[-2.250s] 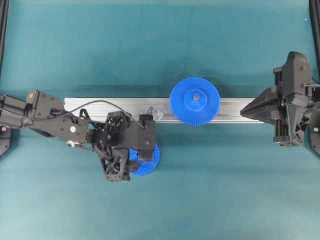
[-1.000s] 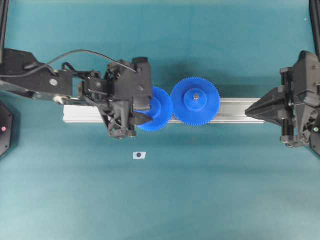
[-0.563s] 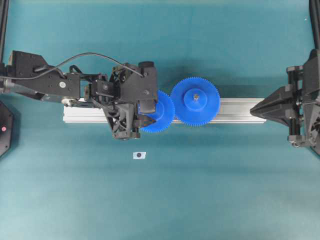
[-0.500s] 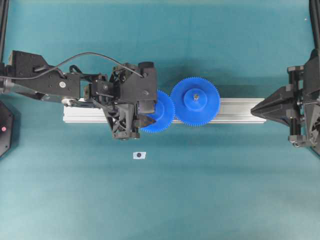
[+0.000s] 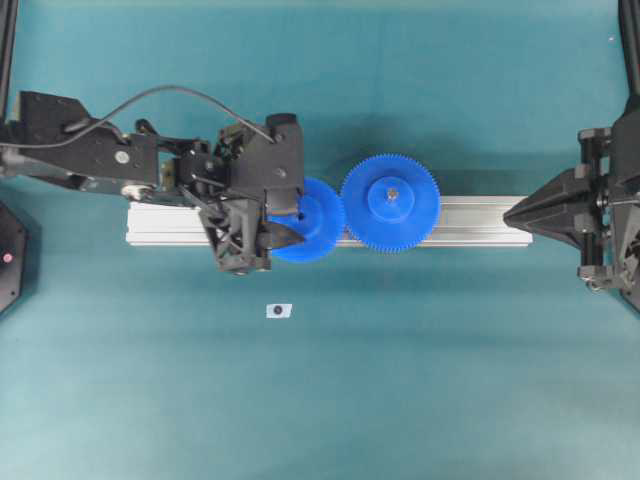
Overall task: Find the location of the shaft and insert the small gear.
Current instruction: 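Align the gear bore with the shaft and push it on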
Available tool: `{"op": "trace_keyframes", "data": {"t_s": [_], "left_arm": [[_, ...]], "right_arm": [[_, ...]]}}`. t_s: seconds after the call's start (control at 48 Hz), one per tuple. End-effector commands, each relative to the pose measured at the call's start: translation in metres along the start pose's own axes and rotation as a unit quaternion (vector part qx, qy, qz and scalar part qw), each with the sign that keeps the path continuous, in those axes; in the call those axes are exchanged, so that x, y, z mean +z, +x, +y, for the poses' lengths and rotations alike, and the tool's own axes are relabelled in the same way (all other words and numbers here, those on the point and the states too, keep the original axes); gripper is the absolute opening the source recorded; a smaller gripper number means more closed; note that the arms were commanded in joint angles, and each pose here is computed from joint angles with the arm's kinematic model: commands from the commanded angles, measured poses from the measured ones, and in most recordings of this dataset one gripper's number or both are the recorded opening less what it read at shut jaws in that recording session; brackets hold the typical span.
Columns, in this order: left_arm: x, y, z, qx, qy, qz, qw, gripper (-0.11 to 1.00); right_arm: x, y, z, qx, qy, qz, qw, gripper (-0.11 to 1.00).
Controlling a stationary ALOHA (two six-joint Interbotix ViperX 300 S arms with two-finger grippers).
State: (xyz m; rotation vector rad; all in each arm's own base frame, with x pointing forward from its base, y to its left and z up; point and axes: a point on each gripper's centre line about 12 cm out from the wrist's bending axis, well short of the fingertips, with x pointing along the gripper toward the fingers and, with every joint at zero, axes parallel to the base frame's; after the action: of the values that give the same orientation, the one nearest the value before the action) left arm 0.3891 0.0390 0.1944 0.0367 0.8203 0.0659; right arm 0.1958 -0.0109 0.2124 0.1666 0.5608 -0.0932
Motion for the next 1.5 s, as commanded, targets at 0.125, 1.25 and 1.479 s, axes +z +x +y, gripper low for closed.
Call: {"op": "trace_keyframes", "data": {"t_s": [0.125, 1.25, 1.479], "left_arm": [[0.013, -0.014, 0.002, 0.004, -0.002, -0.027, 0.9996, 0.65], [0.035, 0.001, 0.001, 0.003, 0.001, -0.063, 0.998, 0.64], [0.04, 0.001, 0.003, 0.003, 0.001, -0.031, 0.9995, 0.65]], "right_arm": [[0.004, 0.0, 0.0, 0.0, 0.007, -0.006, 1.0, 0.16], [0.002, -0.001, -0.001, -0.001, 0.008, -0.007, 0.9999, 0.16], [0.001, 0.0, -0.001, -0.001, 0.008, -0.008, 0.9999, 0.16]]}}
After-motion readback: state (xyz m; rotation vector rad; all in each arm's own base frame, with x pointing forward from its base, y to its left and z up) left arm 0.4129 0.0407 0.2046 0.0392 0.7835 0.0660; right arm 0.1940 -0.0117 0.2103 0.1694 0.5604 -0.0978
